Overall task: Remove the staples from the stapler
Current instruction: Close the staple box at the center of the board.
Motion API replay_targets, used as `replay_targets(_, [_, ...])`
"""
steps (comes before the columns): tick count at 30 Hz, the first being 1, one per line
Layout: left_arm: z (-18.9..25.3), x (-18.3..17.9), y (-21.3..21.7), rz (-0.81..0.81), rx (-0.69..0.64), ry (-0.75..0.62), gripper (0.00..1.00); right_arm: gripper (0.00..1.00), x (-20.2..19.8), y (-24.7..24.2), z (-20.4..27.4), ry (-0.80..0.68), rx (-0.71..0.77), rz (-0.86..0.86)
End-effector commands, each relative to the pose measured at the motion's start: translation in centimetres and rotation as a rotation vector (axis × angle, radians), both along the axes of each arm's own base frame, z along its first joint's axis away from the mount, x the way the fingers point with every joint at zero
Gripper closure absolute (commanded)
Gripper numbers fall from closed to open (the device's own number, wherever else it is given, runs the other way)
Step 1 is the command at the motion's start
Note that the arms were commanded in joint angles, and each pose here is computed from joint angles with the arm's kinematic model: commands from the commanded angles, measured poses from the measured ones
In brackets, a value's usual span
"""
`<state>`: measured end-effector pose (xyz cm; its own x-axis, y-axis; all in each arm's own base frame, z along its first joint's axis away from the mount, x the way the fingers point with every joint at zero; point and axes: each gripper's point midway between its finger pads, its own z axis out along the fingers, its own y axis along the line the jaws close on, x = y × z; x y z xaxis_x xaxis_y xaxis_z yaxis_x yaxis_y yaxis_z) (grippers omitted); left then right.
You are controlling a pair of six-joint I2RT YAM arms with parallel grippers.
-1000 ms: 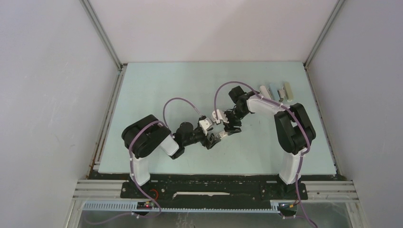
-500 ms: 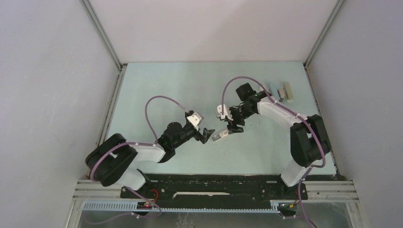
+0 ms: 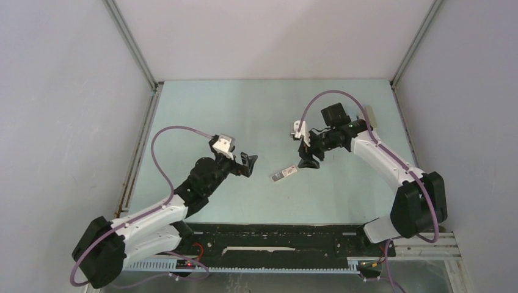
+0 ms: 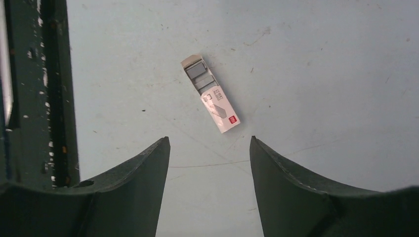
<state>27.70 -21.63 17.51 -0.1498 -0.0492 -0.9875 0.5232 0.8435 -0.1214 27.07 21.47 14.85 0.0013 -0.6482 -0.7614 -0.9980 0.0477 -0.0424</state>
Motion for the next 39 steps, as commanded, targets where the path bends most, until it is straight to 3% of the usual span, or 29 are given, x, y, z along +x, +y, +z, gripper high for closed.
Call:
replay_targets(1, [2.0, 0.4, 1.7, 0.119, -0.136, 0.116, 0.00, 0.31, -0.6, 0.1, 2.0, 0.084, 0.099, -0.112])
replay_targets(10, [0.5, -0.7, 1.7, 0.128, -0.232, 0.280, 0.00, 0.37, -0.5, 0.0, 2.1, 0.177, 0.175, -0.249])
replay_targets(26, [-4.9, -1.1, 2.3, 0.135, -0.368, 0.498, 0.01, 0.64, 3.4, -0.8, -0.1, 0.242, 0.184, -0.557])
replay_targets(39, [-9.2, -1.3, 0.1, 0.035, -0.391, 0.754, 0.31, 0.88, 6.6, -2.5, -3.2, 0.265, 0.151, -0.832])
